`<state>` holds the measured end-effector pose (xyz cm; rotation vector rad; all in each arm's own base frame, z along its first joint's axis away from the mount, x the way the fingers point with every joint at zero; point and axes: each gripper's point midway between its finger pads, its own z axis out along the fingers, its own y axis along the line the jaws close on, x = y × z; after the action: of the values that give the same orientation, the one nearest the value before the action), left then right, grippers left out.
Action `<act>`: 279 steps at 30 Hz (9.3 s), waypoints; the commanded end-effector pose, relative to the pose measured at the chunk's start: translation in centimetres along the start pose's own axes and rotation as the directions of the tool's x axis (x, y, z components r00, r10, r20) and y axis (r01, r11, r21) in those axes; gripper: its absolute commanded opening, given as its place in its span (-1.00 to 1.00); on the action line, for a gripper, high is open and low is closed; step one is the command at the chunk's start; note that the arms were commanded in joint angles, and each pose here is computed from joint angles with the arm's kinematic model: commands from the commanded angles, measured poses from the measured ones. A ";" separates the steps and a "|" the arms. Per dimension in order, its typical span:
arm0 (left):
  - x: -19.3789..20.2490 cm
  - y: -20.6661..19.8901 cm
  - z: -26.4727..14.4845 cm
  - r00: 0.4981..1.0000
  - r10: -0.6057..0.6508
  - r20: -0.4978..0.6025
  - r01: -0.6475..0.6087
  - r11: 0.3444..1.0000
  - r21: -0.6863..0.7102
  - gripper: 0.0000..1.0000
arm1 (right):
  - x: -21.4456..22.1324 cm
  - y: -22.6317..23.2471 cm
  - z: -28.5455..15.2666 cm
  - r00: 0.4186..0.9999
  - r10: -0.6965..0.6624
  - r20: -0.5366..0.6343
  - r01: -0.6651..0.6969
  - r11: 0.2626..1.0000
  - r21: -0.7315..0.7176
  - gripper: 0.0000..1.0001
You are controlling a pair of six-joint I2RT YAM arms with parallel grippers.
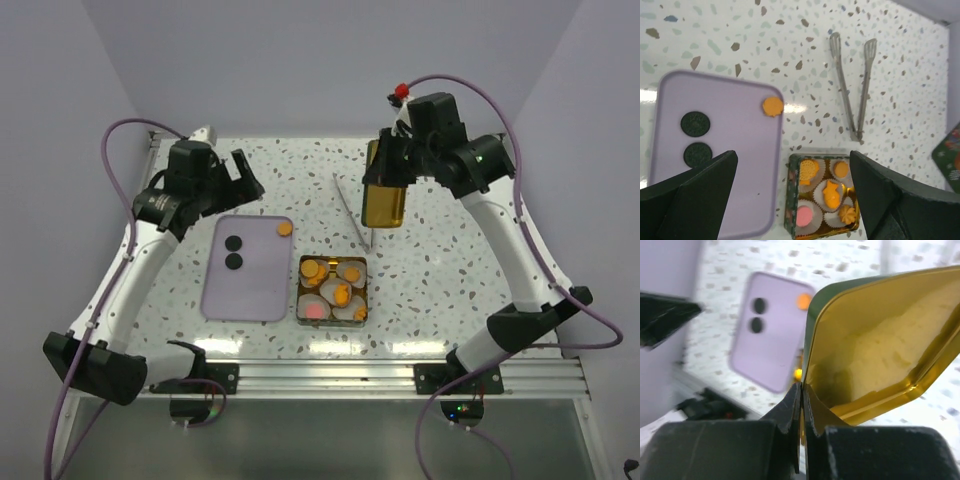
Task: Pack the cookies
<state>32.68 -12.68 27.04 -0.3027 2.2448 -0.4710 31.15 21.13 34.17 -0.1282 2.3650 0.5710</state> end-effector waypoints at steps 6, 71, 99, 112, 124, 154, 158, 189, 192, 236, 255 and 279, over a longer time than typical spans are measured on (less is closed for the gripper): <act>-8.0 -2.2 -1.9 0.973 -0.189 0.132 0.126 0.915 0.383 1.00 | -4.9 15.1 -7.4 0.988 0.137 0.077 -0.026 0.627 -0.779 -1.00; -11.3 -7.1 -11.9 0.887 -0.457 -0.068 0.166 0.177 0.970 -0.85 | -6.2 17.8 -5.0 0.909 0.279 -0.309 -0.296 -0.089 -0.951 0.44; 3.1 -1.8 0.1 0.888 -0.386 -0.248 0.450 0.629 0.634 0.26 | 4.0 11.6 5.7 0.898 0.313 -0.309 -0.439 0.588 -0.679 -0.35; 11.6 0.6 1.3 0.895 -0.284 -0.343 0.431 0.750 0.503 0.74 | 13.4 7.0 6.7 0.863 0.318 -0.393 -0.502 0.634 -0.589 -0.73; 15.2 1.0 1.8 0.903 -0.222 -0.368 0.389 0.786 0.481 0.75 | 19.4 3.7 7.5 0.811 0.398 -0.428 -0.583 0.613 -0.533 -0.81; 22.7 -0.5 6.0 0.843 -0.054 -0.535 0.310 0.862 0.401 0.64 | 26.2 -2.4 10.3 0.763 0.492 -0.419 -0.640 0.662 -0.390 -0.91; 22.6 -1.3 6.1 0.844 -0.044 -0.534 0.312 0.851 0.422 0.64 | 25.0 -1.6 9.8 0.768 0.496 -0.405 -0.640 0.603 -0.476 -0.95; 22.2 -2.8 7.3 0.845 -0.066 -0.531 0.343 0.829 0.442 0.62 | 21.2 -3.1 0.4 0.875 0.336 -0.349 -0.476 0.732 -0.488 -1.00; 22.0 -2.9 7.2 0.847 -0.073 -0.527 0.348 0.825 0.445 0.61 | 21.7 -3.6 0.6 0.878 0.321 -0.356 -0.464 0.757 -0.460 -1.00; 21.0 2.3 6.5 0.852 -0.154 -0.500 0.372 0.851 0.372 0.60 | 17.0 0.8 10.2 0.821 0.415 -0.392 -0.571 0.594 -0.567 -1.00; 20.6 2.1 7.1 0.850 -0.130 -0.511 0.361 0.849 0.385 0.59 | 23.8 -2.4 11.1 0.759 0.476 -0.443 -0.647 0.627 -0.434 -0.39; 20.1 2.1 7.2 0.858 -0.119 -0.500 0.351 0.847 0.400 0.59 | 24.2 -5.5 12.0 0.806 0.302 -0.509 -0.453 0.868 -0.203 0.11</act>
<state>24.18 -19.70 7.22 -0.2903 2.4832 -1.3206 22.07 24.00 9.29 0.1389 2.6750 1.3441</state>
